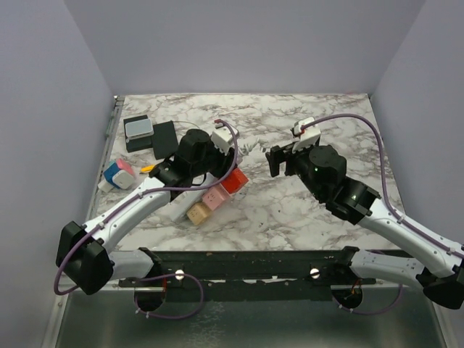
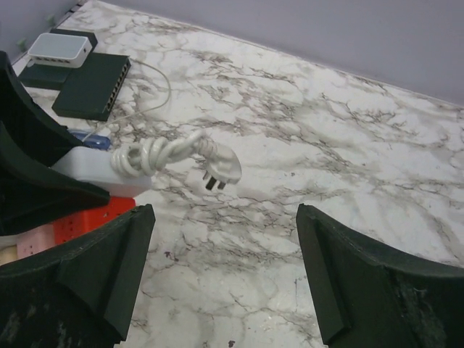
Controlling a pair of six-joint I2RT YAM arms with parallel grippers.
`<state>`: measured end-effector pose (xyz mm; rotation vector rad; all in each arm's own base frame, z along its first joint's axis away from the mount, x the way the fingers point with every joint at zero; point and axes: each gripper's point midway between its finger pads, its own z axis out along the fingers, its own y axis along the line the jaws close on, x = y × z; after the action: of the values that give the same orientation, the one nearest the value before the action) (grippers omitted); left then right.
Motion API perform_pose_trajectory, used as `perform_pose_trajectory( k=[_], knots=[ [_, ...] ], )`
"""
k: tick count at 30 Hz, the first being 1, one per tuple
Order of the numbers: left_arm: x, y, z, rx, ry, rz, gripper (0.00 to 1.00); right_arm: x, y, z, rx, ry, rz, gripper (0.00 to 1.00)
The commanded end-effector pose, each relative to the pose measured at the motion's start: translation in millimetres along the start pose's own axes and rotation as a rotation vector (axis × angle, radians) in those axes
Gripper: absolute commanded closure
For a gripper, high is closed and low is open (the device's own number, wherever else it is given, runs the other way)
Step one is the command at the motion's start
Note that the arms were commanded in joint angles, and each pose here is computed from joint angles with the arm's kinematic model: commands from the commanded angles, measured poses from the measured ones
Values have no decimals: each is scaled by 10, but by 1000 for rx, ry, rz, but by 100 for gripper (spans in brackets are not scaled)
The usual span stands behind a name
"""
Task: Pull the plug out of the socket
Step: Move the socket to the center of the board.
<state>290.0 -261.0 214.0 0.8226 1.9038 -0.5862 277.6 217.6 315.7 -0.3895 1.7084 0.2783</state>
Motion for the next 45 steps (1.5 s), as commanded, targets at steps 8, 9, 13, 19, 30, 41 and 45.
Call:
perform_pose_trajectory(
  k=[8, 9, 13, 19, 30, 41, 45],
  knots=[
    [-1075, 116, -92, -97, -297, -298, 100, 20, -307, -193, 132, -62, 98, 10],
    [-1102, 106, -80, -90, -309, -334, 100, 20, -322, -206, 139, -64, 103, 10],
    [-1139, 104, -40, -84, -336, -401, 100, 38, -357, -242, 151, -63, 117, 10],
    [-1311, 285, -174, -178, -418, -298, 100, 69, -386, -292, 159, -63, 144, 10],
    [-1888, 365, -410, -216, -557, -287, 100, 109, -410, -319, 173, -58, 176, 10],
    [-1779, 205, -121, -95, -589, -504, 100, 193, -424, -312, 188, -41, 183, 10],
    [-1647, 86, -14, -31, -627, -609, 100, 227, -417, -294, 192, -35, 192, 10]
  ],
)
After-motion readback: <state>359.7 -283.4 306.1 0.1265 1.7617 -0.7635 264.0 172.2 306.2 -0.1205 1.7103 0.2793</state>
